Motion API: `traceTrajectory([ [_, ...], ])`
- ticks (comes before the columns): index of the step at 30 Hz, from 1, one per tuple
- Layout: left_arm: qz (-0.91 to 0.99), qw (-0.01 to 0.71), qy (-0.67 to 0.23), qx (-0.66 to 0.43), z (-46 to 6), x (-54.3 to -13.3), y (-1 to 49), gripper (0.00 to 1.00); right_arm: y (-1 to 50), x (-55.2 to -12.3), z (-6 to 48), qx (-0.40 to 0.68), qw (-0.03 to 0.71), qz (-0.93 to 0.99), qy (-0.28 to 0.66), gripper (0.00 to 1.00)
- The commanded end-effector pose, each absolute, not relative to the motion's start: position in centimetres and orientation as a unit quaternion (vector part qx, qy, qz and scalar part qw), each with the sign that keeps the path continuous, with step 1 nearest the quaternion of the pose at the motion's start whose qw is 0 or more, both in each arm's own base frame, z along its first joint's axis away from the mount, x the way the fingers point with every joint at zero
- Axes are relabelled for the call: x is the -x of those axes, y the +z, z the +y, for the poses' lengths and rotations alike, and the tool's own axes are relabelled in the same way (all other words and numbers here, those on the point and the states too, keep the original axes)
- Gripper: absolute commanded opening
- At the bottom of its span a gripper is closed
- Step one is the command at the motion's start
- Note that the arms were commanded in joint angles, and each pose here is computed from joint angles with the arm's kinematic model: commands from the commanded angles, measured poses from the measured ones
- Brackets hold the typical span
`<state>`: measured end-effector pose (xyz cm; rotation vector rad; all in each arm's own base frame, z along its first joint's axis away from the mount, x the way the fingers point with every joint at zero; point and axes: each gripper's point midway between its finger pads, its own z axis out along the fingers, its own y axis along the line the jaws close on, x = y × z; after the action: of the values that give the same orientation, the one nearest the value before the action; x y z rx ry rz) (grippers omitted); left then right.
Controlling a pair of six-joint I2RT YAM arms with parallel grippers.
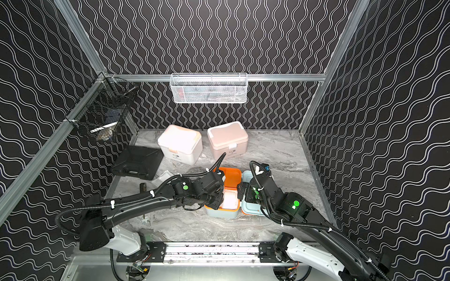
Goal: Open first aid kits and take out gauze
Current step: Pick up the gauze from the first aid kit.
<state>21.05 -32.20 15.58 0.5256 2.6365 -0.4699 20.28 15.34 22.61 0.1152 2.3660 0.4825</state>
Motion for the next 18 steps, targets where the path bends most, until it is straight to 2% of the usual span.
traceTrajectory([
  [1,0.944,0.206,-0.171,-0.190,-32.6,-21.2,15.5,0.35,22.4,-20.1,15.7,-0.043,0.344,0.918,0.193,1.00],
  [7,0.944,0.204,-0.177,-0.188,-32.9,-21.2,15.5,0.16,22.4,-20.1,16.4,-0.033,0.335,0.920,0.200,1.00],
  [12,0.939,0.209,-0.200,-0.185,-33.2,-21.0,16.7,0.04,22.5,-20.0,16.8,-0.028,0.330,0.921,0.207,1.00],
  [14,0.937,0.213,-0.206,-0.183,-33.1,-20.9,17.2,0.00,22.7,-19.9,17.0,-0.023,0.328,0.920,0.212,1.00],
  [18,0.932,0.219,-0.231,-0.174,-33.0,-20.8,18.5,0.00,23.5,-19.7,17.7,-0.008,0.330,0.915,0.231,1.00],
])
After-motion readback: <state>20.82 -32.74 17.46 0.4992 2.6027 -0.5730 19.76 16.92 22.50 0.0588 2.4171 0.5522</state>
